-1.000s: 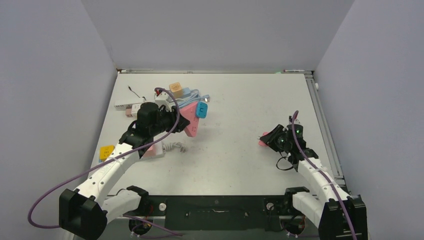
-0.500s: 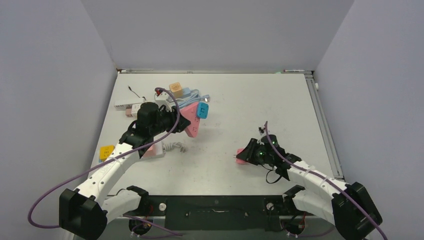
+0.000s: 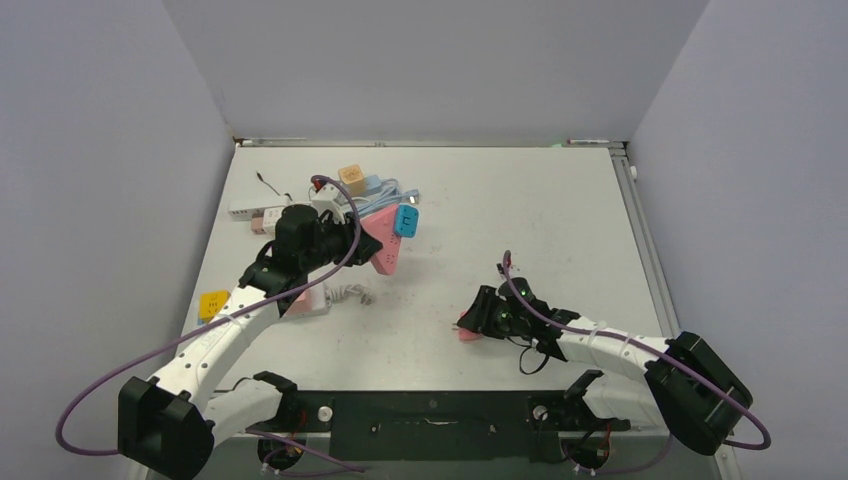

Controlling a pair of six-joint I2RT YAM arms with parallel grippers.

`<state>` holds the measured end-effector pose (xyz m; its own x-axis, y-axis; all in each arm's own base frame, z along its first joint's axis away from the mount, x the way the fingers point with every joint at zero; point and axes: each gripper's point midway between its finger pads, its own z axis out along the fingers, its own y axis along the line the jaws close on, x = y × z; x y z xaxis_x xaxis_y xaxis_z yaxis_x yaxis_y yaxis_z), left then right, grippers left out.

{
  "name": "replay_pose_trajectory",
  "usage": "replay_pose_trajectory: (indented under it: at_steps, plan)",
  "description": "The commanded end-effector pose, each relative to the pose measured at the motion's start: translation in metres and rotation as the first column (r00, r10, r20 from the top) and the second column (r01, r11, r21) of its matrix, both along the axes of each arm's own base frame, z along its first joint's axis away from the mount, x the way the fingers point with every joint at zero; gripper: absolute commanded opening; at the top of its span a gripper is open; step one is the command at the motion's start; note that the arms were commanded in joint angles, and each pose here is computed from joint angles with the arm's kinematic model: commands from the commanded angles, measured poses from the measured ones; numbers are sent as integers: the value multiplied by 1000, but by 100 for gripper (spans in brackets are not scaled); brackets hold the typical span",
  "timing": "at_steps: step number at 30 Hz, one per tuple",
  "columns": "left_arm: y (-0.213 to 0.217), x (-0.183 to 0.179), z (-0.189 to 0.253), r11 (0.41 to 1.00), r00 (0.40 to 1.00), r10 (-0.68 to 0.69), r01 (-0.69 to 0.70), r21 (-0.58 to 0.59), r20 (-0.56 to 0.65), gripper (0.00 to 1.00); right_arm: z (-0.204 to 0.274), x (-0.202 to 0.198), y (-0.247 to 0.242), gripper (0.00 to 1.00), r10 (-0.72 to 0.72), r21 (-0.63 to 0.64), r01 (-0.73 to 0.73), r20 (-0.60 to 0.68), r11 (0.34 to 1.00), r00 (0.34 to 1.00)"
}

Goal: Pull the plug off the socket
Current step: Place the plug at the center of the board.

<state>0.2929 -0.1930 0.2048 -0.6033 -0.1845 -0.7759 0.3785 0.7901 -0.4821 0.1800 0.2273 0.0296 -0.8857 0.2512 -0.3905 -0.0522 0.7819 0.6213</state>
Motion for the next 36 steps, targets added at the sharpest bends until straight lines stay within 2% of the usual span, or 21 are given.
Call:
replay_pose_trajectory:
  at_steps: [1, 4, 8, 11, 16, 22, 25, 30, 36]
  plan:
    - [-12, 7, 30, 998, 994, -30, 36, -53, 101, 0, 11, 16, 0, 45, -52, -16, 53, 63, 998, 997]
    - [-12, 7, 29, 998, 995, -34, 39, -51, 99, 0, 8, 17, -6, 56, -69, -46, 71, 58, 996, 996]
    - [-14, 5, 31, 998, 993, -41, 46, -48, 109, 0, 9, 19, -12, 64, -86, -80, 91, 62, 993, 994]
    - [-16, 3, 34, 997, 992, -51, 57, -49, 118, 0, 14, 22, -20, 74, -112, -112, 120, 77, 986, 991]
    - [-19, -1, 43, 994, 985, -73, 84, -66, 154, 0, 27, 30, -36, 87, -160, -152, 180, 138, 972, 977]
    - [-34, -16, 54, 973, 968, -175, 197, -118, 178, 0, 66, 47, -51, 99, -165, -122, 201, 258, 972, 952]
    - [-43, -22, 67, 952, 947, -232, 268, -151, 222, 0, 97, 57, -53, 91, -153, -44, 179, 346, 983, 926]
    - [-55, -38, 82, 904, 905, -329, 384, -186, 272, 0, 178, 62, -34, 90, -123, 211, 4, 553, 977, 824]
    - [-74, -63, 92, 818, 837, -456, 528, -229, 301, 0, 229, 54, -11, 90, -111, 364, -184, 656, 913, 747]
